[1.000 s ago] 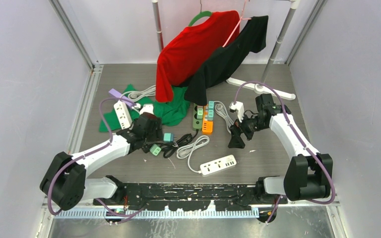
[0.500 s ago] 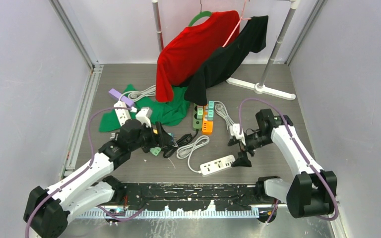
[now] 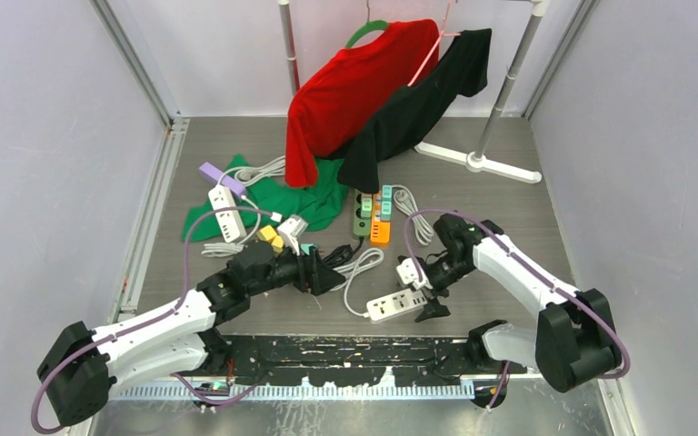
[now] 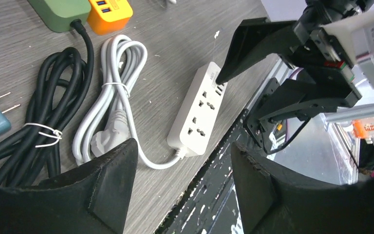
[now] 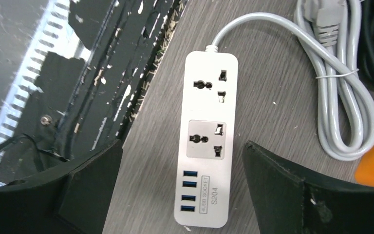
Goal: Pull the plug off the socket
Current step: Place the plug at the center of the board, then pick up the socket from the center of the board.
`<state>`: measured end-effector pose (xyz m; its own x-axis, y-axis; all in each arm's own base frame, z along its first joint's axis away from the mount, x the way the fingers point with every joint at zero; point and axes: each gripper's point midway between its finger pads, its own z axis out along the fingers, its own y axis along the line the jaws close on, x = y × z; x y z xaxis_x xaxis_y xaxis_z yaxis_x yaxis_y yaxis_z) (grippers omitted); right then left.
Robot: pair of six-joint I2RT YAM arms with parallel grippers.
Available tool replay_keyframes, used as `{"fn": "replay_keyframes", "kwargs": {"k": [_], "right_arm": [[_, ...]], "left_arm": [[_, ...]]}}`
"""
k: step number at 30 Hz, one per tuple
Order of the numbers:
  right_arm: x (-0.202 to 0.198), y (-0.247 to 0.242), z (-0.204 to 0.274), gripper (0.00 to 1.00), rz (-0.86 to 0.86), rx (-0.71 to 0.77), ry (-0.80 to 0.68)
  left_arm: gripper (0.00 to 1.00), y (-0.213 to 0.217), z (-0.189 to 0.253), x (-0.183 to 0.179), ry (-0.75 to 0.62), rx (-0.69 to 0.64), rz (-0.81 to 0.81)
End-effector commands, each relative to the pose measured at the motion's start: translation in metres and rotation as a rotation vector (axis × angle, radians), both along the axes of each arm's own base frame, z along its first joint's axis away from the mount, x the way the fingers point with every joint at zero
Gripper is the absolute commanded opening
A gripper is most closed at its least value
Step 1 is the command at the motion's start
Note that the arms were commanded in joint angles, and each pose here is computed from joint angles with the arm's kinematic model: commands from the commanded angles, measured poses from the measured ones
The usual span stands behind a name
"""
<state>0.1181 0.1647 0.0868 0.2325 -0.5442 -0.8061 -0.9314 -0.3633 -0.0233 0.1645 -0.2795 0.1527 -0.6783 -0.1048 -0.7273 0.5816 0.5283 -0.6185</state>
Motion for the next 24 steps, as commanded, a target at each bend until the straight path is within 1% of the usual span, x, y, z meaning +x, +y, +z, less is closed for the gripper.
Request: {"fn": "replay_keyframes", "kwargs": {"k": [1, 5, 9, 15, 19, 24], "right_arm": [[0.018, 0.007, -0.018, 0.97, 0.012, -0.092, -0.074], [0.026, 0.013, -0.035, 0.94, 0.009, -0.192, -0.121], [0.029, 0.020, -0.048, 0.89, 0.022, -0.271, -0.143], [0.034, 0.024, -0.060, 0.77, 0.032, -0.350, -0.167], [0.032, 0.029, -0.058, 0.66, 0.043, -0.348, -0.162], [0.024, 0.036, -0.038, 0.42, 0.074, -0.305, -0.129]], "left_arm": [[0.70, -0.001, 0.015, 0.008, -0.055, -0.110, 0.056], [0.70, 0.003, 0.007, 0.009, -0.047, -0.112, 0.083], [0.70, 0.004, 0.009, 0.012, -0.068, -0.105, 0.089], [0.70, 0.008, 0.007, 0.014, -0.082, -0.069, 0.100], [0.70, 0.011, 0.010, 0.019, -0.117, -0.046, 0.116], [0.71, 0.014, 0.009, 0.026, -0.168, -0.032, 0.134]]}}
